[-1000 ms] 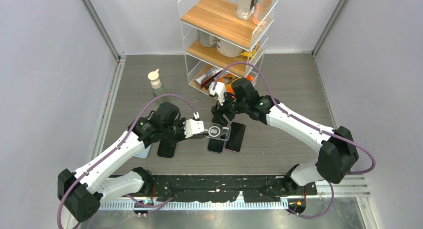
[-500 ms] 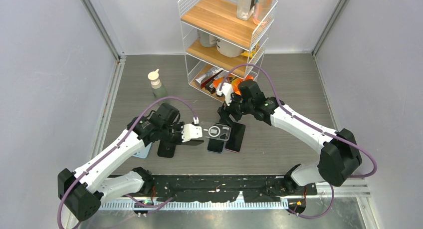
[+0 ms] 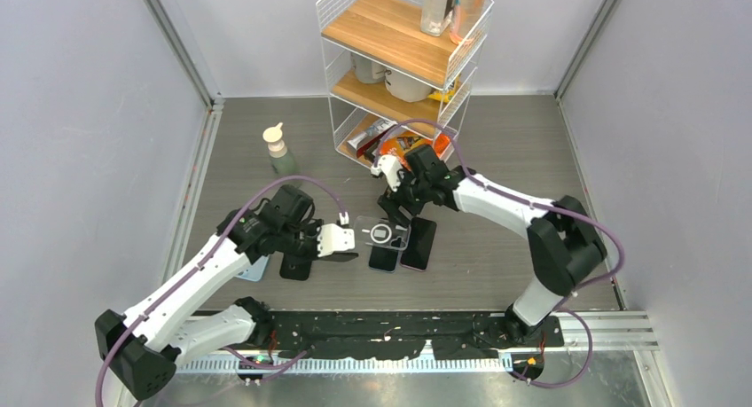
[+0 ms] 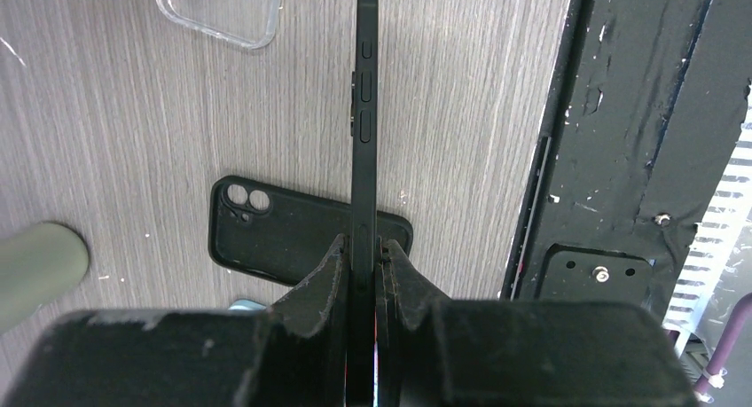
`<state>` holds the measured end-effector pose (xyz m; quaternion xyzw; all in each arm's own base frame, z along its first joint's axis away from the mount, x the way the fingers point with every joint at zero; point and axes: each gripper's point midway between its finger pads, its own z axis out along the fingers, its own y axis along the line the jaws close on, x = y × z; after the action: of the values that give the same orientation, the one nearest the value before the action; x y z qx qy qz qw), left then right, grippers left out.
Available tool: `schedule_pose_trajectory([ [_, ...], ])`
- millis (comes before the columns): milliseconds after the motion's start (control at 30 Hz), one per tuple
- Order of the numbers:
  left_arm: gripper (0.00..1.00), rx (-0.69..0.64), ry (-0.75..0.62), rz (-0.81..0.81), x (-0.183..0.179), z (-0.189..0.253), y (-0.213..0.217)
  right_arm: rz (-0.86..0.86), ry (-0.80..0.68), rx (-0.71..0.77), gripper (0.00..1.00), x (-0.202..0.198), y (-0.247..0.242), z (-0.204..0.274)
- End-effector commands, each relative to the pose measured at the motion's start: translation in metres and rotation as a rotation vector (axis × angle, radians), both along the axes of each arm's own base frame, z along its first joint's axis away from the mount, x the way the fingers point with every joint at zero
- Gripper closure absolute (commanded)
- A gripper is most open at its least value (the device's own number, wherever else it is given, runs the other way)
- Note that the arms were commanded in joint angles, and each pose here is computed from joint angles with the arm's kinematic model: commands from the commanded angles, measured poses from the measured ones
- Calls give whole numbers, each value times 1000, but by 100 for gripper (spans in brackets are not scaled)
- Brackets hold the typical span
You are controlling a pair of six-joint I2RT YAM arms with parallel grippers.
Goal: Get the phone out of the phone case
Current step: Adjust the phone case at the center of the board.
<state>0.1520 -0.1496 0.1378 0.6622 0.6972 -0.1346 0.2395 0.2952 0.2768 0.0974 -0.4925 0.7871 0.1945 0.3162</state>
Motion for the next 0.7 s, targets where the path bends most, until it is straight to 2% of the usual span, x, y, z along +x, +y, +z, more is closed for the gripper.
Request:
schedule_pose_trajectory([
  [0, 100, -31, -70, 2, 2, 20, 3, 30, -42, -45, 21, 16, 15, -2],
  [467, 100, -25, -105, 12, -2, 23, 13, 73, 26, -128, 35, 21, 32, -42],
  [667, 100, -31, -108, 15, -2, 24, 12, 83, 51, -136, 48, 22, 37, -50],
])
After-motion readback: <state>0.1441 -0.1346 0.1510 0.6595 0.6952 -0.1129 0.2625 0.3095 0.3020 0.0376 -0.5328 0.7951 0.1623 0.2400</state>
